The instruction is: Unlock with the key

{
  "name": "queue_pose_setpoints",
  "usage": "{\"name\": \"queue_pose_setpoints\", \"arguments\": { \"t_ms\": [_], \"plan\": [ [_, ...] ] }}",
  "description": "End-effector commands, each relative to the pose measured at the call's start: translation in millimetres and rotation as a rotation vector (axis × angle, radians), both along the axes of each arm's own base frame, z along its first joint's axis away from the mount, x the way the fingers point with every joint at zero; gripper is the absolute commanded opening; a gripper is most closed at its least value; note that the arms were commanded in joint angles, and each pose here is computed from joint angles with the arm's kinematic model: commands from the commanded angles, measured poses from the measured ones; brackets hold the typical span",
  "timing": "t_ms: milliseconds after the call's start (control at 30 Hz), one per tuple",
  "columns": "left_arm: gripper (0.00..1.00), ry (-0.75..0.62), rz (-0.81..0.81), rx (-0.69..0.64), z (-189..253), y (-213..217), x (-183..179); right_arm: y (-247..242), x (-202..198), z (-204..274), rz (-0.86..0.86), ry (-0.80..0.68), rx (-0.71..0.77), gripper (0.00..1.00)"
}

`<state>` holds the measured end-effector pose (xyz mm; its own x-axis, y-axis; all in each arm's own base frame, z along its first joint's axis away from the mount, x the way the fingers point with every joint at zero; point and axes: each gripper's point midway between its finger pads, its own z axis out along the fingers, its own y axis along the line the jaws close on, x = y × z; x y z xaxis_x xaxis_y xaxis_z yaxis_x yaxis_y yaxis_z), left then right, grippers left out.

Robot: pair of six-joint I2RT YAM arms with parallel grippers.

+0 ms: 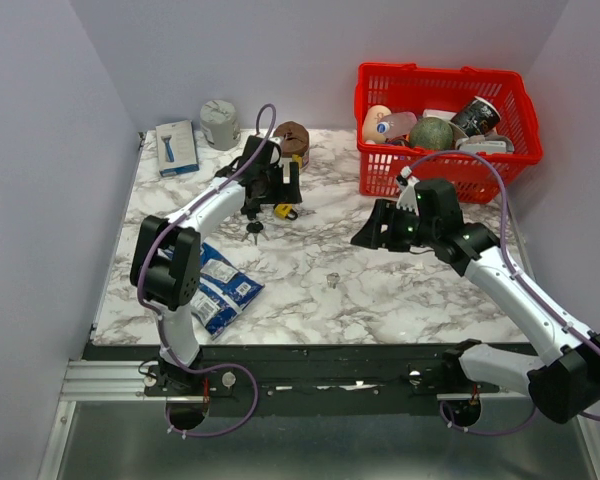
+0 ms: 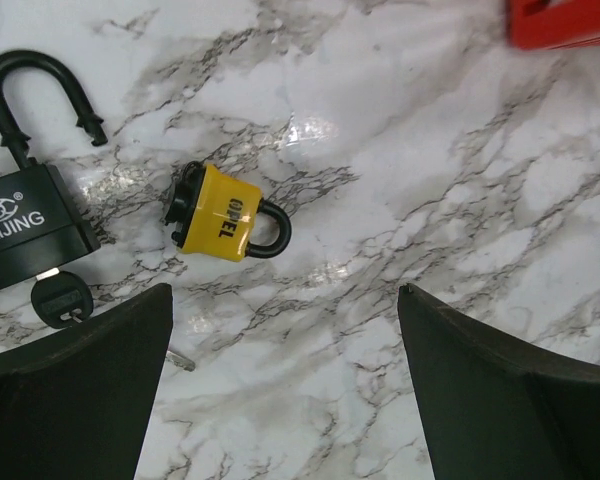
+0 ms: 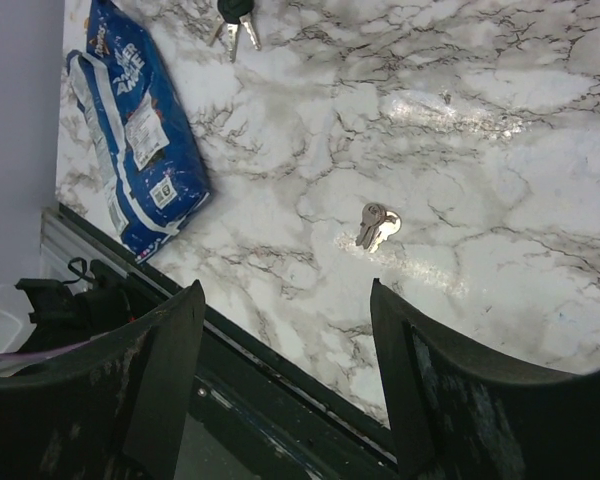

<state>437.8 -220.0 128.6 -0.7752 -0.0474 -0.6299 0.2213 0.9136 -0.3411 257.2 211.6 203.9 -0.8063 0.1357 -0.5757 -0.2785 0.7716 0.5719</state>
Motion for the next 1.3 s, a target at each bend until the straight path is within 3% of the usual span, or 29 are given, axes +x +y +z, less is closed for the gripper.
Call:
{"name": "queue_pose_setpoints", "arguments": {
  "t_ms": [0,167,600,1067,1200,1267],
  "plan": [
    [0.99,0.040,-0.005,0.063,-24,6,8,-5,-7,7,-0.038,-0.029,0.026,0.75],
    [0.99,0.061,-0.006,0.126,-45,11,15,-15,-17,1,-0.074,-0.021,0.015,0.75],
    [0.99,0.124,-0.082,0.076,-76,-25,-3,-16,-18,0,-0.082,-0.016,0.007,0.75],
    [0.99,-0.061,-0.296,-0.104,-12,-78,-32,-14,-12,-7,-0.067,-0.007,-0.009,0.75],
    [0.99,-0.138,-0.282,-0.001,8,-65,-14,-13,-13,-8,-0.064,-0.005,-0.012,0.75],
    [0.99,-0.130,-0.255,0.151,-4,-44,-4,-14,-13,-8,-0.063,-0.006,-0.013,0.75]
  ]
}}
